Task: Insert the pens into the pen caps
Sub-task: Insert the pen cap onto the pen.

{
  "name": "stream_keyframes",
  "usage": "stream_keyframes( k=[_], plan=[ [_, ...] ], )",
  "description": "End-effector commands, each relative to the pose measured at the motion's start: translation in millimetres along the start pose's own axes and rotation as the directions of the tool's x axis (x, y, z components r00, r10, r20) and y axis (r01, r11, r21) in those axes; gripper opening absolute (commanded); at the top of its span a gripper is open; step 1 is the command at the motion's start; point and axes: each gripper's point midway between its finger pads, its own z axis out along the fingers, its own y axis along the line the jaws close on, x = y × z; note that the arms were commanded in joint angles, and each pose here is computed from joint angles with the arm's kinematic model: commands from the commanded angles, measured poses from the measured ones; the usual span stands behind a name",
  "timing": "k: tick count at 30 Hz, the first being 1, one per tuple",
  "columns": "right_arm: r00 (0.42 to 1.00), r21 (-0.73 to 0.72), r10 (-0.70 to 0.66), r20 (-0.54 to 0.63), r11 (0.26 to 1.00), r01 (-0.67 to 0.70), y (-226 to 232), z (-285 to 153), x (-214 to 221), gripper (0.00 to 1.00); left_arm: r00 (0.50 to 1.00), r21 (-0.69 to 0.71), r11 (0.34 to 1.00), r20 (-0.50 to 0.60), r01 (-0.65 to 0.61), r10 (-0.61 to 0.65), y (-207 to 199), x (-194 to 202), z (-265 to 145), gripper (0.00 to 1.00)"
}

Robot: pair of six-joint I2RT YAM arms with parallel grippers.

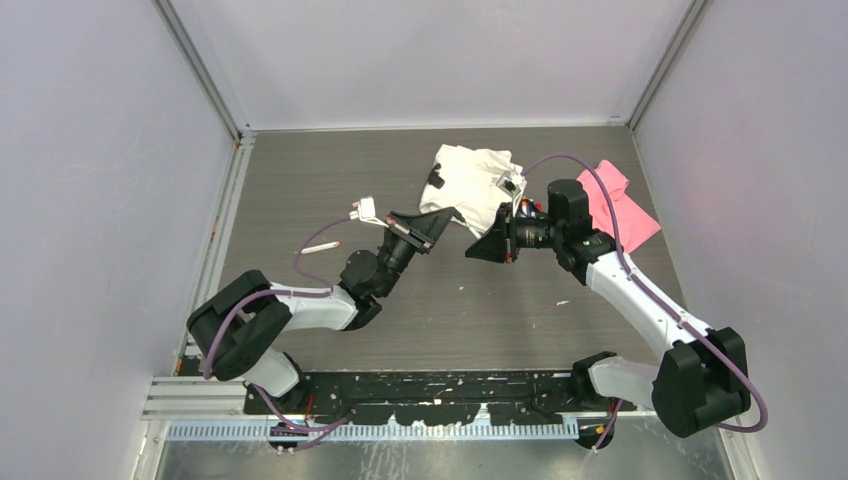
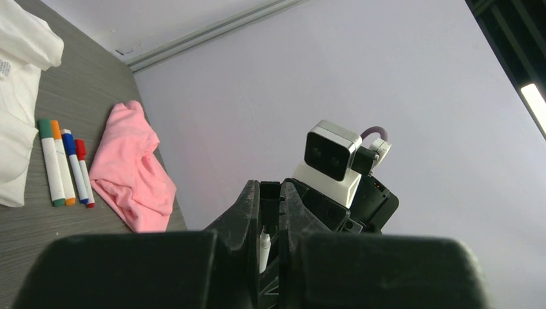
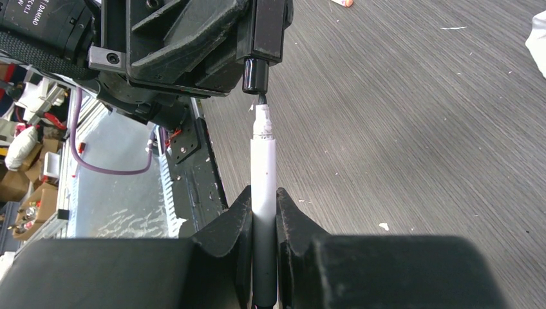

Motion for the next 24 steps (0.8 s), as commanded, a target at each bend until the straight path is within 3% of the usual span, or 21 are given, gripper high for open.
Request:
stream_keyframes(
  k=[1, 16, 24],
  plan=[
    [0.999, -0.016, -0.043, 0.032, 0.999, 0.043, 7, -1, -10, 0.01, 0.999, 0.05, 0.999, 0.034, -0.011, 0.009, -14, -6, 4, 0.01],
    [0.999, -0.009, -0.036, 0.035, 0.999, 0.037, 5, 0, -11, 0.01, 1.0, 0.057, 0.998, 0.013, -0.007, 0.006, -15, -1, 4, 0.01],
    [0.999, 0.0, -0.037, 0.036, 0.999, 0.037, 3, 0, -10, 0.01, 0.998, 0.084, 0.996, -0.062, 0.01, -0.005, -18, 13, 3, 0.01]
  ],
)
